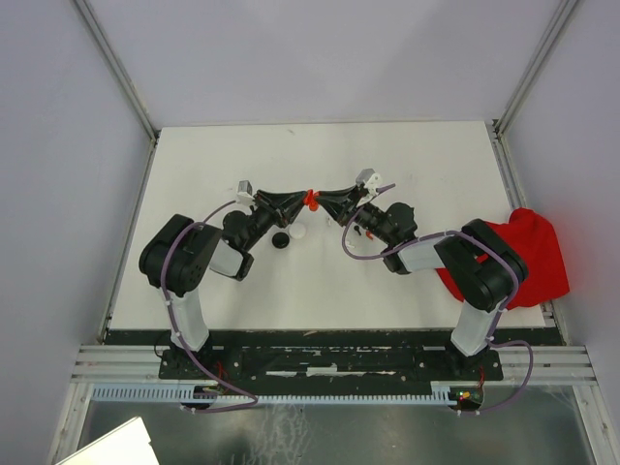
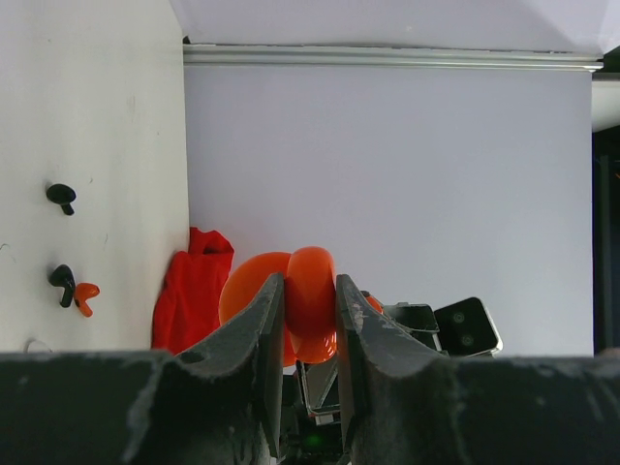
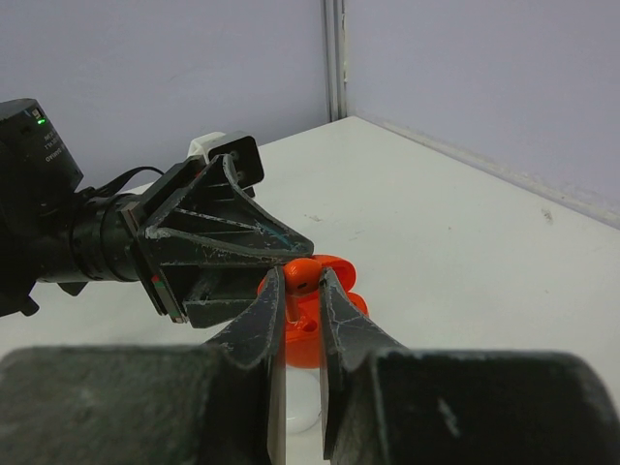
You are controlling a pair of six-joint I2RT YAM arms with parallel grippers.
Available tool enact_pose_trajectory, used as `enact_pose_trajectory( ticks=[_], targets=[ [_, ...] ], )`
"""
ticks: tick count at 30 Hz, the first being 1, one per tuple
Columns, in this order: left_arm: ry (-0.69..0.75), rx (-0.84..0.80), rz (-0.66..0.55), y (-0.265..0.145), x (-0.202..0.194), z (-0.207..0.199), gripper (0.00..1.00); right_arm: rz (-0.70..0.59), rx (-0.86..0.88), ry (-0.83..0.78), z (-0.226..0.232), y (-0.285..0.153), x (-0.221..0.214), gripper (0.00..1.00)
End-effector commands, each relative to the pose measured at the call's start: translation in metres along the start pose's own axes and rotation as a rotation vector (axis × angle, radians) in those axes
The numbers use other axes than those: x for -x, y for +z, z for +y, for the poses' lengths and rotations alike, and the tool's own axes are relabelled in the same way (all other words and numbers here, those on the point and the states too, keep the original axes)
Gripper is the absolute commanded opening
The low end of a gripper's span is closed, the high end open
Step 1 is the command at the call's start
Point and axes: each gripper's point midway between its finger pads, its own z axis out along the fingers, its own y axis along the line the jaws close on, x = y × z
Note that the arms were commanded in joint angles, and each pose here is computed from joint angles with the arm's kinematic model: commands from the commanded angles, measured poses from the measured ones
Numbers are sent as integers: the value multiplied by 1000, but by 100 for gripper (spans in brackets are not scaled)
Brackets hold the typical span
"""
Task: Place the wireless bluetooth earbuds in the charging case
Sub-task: Place the earbud in the charging case.
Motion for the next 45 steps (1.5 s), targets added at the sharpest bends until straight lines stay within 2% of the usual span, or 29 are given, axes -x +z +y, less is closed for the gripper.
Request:
enact_pose_trajectory(
  ticks=[1,33,34,42,45],
  targets=[
    [-7,-95,31,2,-7,-30,3,-49,40,-27,9,1,11,1],
    [-46,-139,32,-4,-11,-46,3,-24,17,-39,5,-5,1,2],
    [-44,-141,33,-4,-11,-47,3,-22,20,-37,6,-5,0,6],
    [-37,-127,28,-2,-9,-42,3,-49,29,-24,9,-4,14,58],
    [-38,-118,27,-2,-9,-38,3,-74,22,-27,11,-5,26,66]
  ],
)
